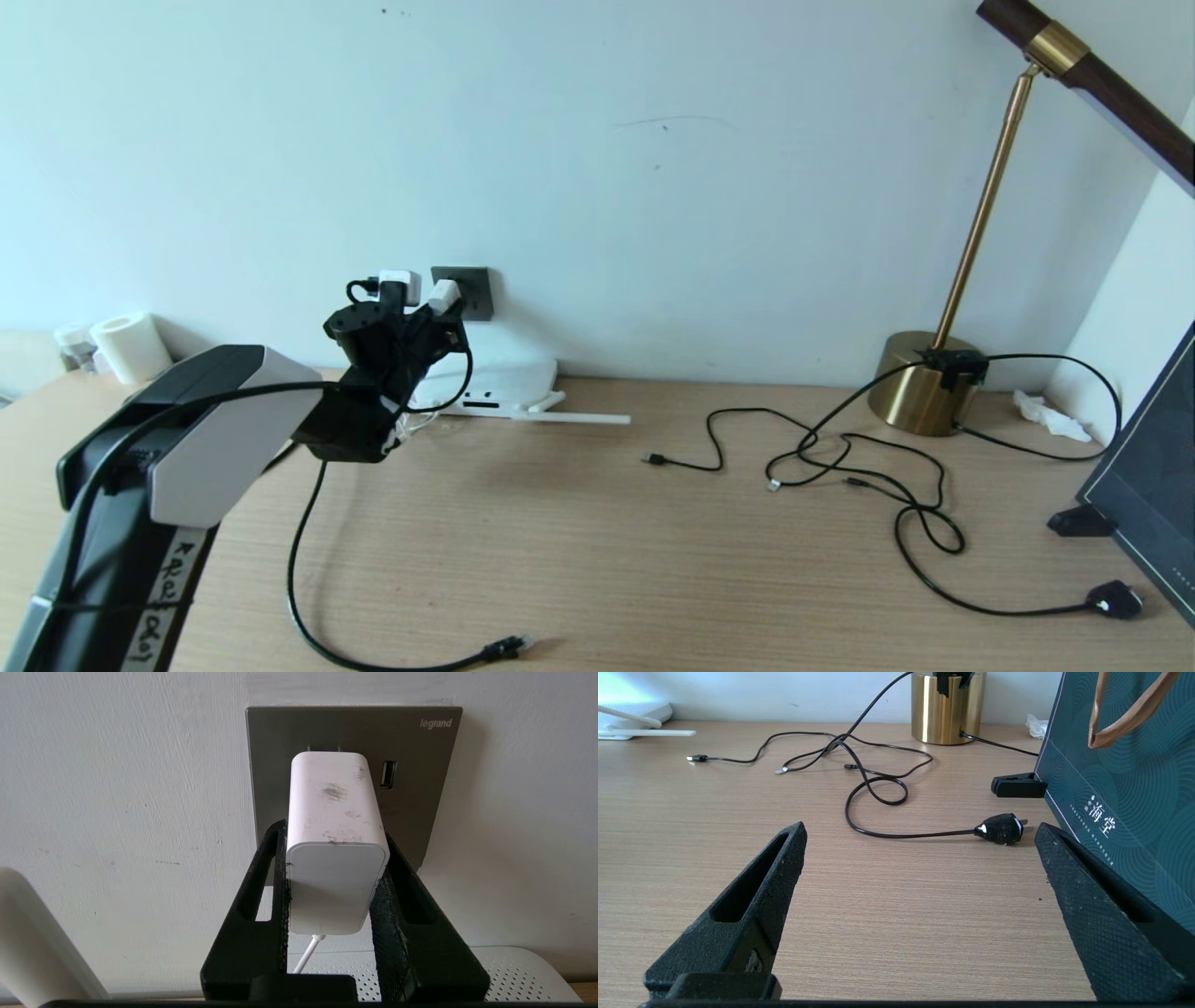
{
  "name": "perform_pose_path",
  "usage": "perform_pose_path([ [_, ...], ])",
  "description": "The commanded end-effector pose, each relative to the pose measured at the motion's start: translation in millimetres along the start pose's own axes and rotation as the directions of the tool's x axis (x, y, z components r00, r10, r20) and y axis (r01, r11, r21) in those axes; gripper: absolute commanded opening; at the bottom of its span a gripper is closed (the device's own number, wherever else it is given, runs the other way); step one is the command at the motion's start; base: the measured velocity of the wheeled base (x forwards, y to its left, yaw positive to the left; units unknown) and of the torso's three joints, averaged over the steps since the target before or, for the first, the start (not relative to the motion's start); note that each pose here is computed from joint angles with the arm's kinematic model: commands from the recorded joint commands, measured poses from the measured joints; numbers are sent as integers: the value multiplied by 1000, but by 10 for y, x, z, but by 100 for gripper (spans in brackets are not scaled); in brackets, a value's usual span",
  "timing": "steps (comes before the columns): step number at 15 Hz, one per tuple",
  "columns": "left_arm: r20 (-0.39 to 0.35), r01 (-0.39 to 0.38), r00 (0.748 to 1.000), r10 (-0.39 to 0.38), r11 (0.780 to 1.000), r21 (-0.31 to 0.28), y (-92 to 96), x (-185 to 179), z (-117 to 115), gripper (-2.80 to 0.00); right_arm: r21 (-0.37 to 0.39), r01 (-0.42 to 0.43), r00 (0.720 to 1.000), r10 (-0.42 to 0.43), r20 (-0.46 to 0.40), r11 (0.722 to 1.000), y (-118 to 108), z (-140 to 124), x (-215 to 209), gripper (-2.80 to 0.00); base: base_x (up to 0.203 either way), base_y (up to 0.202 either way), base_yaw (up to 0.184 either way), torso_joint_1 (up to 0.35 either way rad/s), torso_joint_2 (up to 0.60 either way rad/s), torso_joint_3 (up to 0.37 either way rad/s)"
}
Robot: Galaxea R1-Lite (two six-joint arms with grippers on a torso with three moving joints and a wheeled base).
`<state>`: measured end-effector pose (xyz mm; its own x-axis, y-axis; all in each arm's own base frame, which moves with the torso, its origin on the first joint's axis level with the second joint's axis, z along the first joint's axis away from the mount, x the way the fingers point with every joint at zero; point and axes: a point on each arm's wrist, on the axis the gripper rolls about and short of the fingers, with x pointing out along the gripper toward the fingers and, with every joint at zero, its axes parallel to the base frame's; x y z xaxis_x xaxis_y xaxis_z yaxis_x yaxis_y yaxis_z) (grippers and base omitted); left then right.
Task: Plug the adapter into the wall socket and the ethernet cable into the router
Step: Plug plug into socket
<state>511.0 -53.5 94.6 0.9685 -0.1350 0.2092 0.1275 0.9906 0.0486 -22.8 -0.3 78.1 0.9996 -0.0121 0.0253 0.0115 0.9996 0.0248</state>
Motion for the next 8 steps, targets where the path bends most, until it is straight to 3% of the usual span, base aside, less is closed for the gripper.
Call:
perform_pose_path([
  [1, -12, 1, 1000, -1, 1000, 0, -3, -30, -46, -280, 0, -1, 1000, 1, -9, 1000, -1, -30, 7, 0, 0, 0, 0, 0, 0, 0],
  [8, -30, 5, 1000, -5, 1000, -2, -51, -56, -80, -280, 0, 0, 1000, 0, -11, 1000, -1, -34, 8, 0, 0, 0, 0, 0, 0, 0],
])
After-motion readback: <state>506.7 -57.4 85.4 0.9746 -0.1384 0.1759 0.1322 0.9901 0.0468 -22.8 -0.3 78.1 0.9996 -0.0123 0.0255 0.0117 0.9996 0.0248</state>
